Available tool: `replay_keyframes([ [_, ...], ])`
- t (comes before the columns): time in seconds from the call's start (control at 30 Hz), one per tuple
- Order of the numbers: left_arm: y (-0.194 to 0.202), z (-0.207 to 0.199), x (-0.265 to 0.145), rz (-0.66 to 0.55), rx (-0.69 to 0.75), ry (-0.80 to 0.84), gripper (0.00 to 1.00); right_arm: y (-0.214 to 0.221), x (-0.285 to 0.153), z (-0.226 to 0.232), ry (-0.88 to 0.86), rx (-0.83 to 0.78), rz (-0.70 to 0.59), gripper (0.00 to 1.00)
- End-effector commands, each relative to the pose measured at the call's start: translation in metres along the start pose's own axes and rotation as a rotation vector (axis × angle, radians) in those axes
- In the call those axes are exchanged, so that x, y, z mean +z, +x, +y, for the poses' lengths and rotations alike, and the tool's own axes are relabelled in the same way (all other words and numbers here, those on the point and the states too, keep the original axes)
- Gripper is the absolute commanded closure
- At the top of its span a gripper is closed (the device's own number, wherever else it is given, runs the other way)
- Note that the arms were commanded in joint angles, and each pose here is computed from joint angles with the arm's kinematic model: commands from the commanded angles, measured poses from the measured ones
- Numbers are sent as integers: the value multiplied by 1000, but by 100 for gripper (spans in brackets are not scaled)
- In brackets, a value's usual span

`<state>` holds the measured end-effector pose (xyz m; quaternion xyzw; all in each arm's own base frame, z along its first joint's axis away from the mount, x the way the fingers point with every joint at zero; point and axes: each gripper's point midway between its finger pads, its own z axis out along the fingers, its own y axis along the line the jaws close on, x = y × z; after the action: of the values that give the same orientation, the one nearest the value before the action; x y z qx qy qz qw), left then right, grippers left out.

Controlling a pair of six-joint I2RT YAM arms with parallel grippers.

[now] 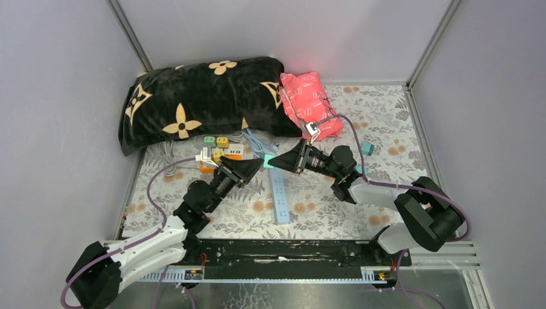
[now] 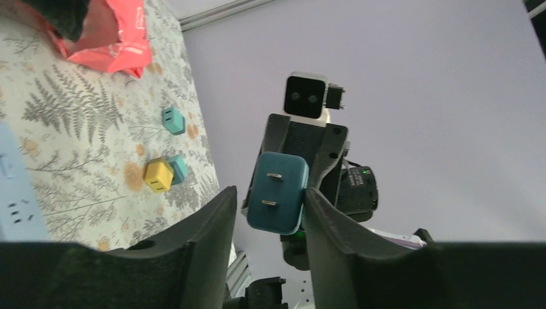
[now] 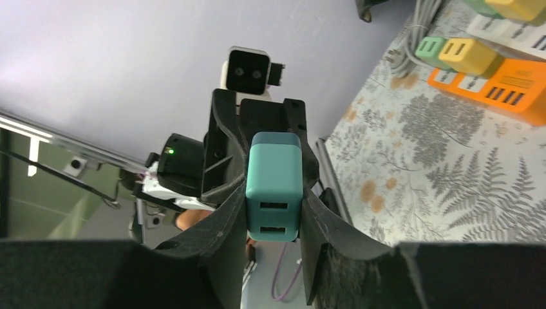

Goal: Insert the plug
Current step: Adjust the plug, then insert the plug into the socket.

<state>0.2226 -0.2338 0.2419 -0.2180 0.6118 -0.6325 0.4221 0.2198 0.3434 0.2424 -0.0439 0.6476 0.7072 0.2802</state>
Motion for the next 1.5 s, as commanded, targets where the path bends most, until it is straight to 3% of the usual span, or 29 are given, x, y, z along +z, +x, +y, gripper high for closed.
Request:
replay_keyframes([
  [0.0, -4, 30, -3, -12, 94, -140, 48, -15, 1, 31, -53, -151, 6, 100],
  [0.3, -3, 58, -6, 18, 204, -293, 36, -24, -9, 0, 207, -251, 32, 100],
  [0.5, 2, 80, -1, 72, 278, -412, 35, -42, -31, -32, 548, -334, 72, 100],
  [0.73, 15, 104, 9, 157, 315, -500, 36, -53, -51, -45, 749, -361, 102, 100],
  [1.23, 42, 154, 11, 307, 230, -616, 47, -54, -59, -62, 911, -331, 207, 100],
  [1.47, 51, 171, 7, 345, 196, -651, 53, -45, -54, -72, 907, -298, 266, 100],
])
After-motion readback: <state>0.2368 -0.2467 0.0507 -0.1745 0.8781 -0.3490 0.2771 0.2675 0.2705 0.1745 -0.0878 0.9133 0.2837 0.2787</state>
